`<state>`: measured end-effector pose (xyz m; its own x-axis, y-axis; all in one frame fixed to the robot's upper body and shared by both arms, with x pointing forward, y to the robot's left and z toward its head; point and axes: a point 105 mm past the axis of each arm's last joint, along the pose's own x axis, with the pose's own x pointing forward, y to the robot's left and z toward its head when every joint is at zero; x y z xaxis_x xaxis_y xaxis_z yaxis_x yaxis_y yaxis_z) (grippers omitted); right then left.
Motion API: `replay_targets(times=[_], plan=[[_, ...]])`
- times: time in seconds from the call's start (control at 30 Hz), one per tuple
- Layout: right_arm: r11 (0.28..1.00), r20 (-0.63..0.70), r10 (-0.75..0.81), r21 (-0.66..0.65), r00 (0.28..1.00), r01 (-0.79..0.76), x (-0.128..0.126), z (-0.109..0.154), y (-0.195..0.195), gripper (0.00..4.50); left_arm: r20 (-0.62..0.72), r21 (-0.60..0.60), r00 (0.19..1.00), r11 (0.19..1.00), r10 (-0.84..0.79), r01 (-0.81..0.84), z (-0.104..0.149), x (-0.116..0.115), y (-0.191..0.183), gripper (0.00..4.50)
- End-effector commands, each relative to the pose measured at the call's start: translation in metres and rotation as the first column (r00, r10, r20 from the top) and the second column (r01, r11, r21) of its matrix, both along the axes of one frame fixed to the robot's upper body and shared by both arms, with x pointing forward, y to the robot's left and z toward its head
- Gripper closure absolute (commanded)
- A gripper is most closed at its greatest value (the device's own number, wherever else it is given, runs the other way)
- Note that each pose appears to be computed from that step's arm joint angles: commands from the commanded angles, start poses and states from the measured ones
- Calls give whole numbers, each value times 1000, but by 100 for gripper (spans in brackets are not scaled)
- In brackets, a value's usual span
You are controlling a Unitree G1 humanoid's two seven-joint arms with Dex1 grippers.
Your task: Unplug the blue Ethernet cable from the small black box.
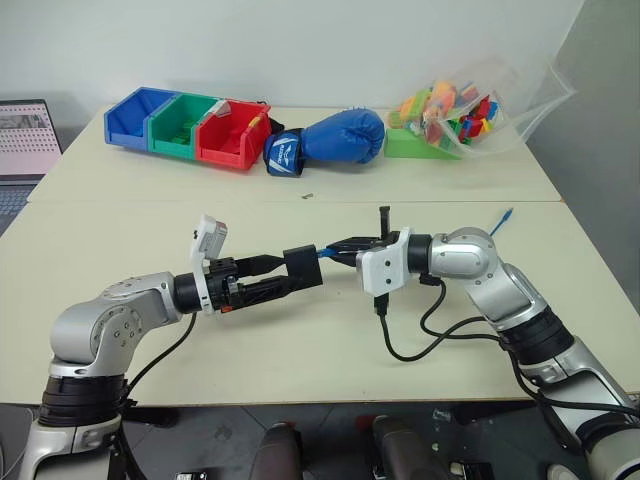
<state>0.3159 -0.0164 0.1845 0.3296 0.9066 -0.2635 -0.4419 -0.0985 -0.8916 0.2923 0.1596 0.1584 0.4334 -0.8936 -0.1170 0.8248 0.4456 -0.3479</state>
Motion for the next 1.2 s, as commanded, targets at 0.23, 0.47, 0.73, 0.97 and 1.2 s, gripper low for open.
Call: replay_targets(times=[0.23,0.47,0.73,0.97,1.2], plan=[[998,41,18,66,999,-21,-3,22,7,441,11,-136,1000,991,-10,12,20,0,-6,102],[997,42,17,80,999,-20,-4,25,8,441,-1,-139,1000,990,-21,21,19,-2,-4,257],[996,59,40,81,997,-45,-9,25,12,441,-14,-134,1000,991,-24,22,15,-1,-4,373],[998,62,47,48,997,-50,-12,18,11,312,-20,-121,999,992,-27,24,12,-2,-1,373],[998,-66,47,39,997,-44,-22,18,-2,164,-1,-76,997,994,-77,77,11,-6,-1,373]])
